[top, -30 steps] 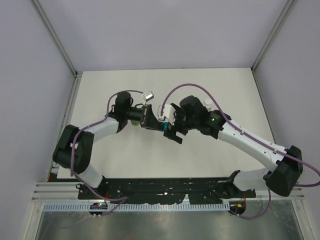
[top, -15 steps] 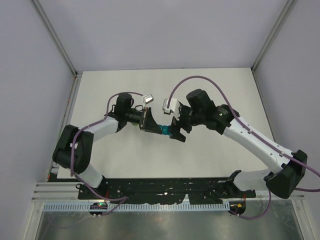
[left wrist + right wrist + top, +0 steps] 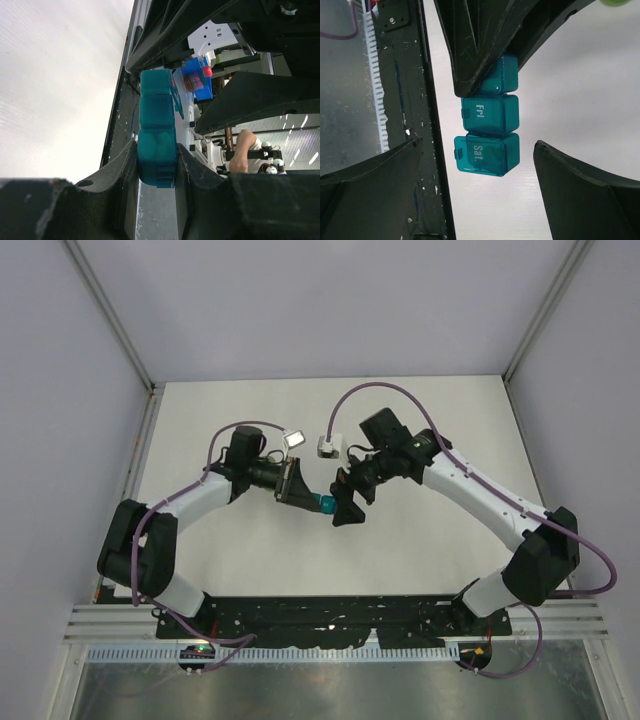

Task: Sort the pills into containers
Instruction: Close the pill container at the center of the board.

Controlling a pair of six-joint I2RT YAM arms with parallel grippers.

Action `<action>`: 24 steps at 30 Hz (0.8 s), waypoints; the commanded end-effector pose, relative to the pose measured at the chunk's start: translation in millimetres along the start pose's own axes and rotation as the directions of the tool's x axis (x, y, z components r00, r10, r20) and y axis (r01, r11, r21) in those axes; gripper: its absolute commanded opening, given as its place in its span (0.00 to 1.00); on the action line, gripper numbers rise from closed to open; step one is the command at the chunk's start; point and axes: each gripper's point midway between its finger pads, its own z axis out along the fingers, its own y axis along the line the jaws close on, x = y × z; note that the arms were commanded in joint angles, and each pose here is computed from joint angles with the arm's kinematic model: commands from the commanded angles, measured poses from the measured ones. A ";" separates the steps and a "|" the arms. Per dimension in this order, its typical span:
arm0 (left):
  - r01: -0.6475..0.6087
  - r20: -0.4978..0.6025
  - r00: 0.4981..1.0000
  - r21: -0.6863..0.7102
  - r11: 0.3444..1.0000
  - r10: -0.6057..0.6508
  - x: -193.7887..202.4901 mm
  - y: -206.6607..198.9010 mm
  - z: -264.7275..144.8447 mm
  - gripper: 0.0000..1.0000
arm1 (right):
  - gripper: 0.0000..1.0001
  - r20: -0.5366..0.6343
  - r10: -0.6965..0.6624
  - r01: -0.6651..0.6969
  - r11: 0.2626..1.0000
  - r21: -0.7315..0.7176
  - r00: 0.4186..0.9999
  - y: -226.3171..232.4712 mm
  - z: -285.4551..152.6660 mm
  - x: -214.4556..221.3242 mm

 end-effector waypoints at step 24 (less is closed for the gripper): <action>-0.105 -0.040 0.993 0.065 0.992 0.108 3.6 -29.5 3.1 0.00 | 0.65 -0.031 0.071 -0.077 0.964 -0.255 0.997 8.0 17.5 10.7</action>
